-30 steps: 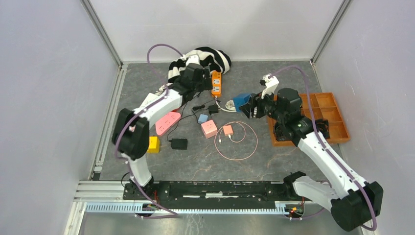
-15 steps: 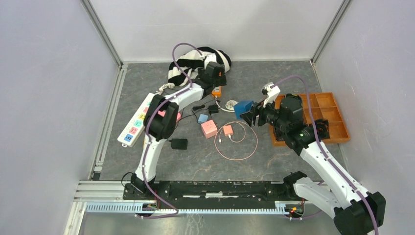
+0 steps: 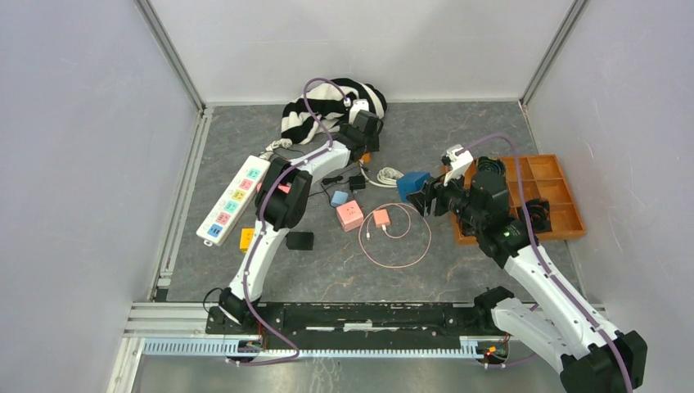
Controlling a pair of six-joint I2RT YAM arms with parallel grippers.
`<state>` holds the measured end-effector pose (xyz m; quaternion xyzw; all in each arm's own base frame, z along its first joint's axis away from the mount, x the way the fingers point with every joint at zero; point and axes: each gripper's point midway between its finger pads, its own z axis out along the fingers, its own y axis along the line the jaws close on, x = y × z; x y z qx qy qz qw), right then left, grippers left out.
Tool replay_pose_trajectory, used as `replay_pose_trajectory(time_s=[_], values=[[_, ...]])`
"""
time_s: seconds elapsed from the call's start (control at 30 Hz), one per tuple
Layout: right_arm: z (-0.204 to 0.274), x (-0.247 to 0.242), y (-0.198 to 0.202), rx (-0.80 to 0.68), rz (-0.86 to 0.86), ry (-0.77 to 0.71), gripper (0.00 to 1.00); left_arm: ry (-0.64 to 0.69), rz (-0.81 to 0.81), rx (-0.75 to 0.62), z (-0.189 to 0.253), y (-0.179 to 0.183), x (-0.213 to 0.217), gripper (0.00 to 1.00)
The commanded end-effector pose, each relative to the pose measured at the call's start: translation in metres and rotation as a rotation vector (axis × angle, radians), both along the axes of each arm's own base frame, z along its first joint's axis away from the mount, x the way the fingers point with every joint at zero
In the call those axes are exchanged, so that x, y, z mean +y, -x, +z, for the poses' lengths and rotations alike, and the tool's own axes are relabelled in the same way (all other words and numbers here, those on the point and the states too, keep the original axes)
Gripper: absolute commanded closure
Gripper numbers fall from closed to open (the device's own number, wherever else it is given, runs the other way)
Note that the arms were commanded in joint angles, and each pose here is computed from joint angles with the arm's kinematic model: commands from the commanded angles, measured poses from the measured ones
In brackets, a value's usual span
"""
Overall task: Insert the plug
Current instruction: Move the socket to the center of the board.
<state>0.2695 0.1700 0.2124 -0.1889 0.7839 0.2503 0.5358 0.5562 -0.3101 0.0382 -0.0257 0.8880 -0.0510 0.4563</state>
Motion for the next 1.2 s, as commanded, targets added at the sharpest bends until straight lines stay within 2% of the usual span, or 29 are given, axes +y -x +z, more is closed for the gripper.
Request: replay_pose_trajectory(time_s=[0.0,0.07,0.13,0.4,0.57,0.7,0.8,0.93,1.1,1.17], values=[[0.033,0.000,-0.007,-0.109,-0.010,-0.038,0.61,0.026,-0.041,-0.034,0.019,-0.005,-0.012,0.32],[0.036,0.000,-0.005,-0.115,-0.007,-0.040,0.61,0.030,-0.078,-0.023,0.017,0.002,-0.017,0.46],[0.041,-0.002,-0.005,-0.128,-0.014,-0.038,0.61,0.037,-0.120,-0.025,0.018,0.010,-0.024,0.53],[0.052,-0.007,-0.002,-0.158,-0.037,-0.052,0.61,-0.018,-0.376,-0.033,0.017,0.060,-0.073,0.60],[0.050,-0.015,0.003,-0.155,-0.069,-0.041,0.61,-0.018,-0.498,-0.009,0.006,0.087,-0.097,0.60],[0.053,-0.020,0.005,-0.176,-0.094,-0.060,0.61,0.001,-0.512,0.012,0.005,0.094,-0.099,0.52],[0.057,-0.024,0.007,-0.190,-0.110,-0.064,0.61,0.034,-0.523,0.005,0.020,0.098,-0.102,0.30],[0.061,-0.025,0.005,-0.215,-0.106,-0.047,0.61,0.107,-0.580,-0.013,0.056,0.107,-0.112,0.14],[0.069,-0.027,-0.004,-0.242,-0.107,0.026,0.62,0.139,-0.512,-0.012,0.084,0.109,-0.090,0.08],[0.072,-0.028,-0.008,-0.254,-0.097,0.063,0.62,0.194,-0.522,0.000,0.099,0.110,-0.082,0.02]])
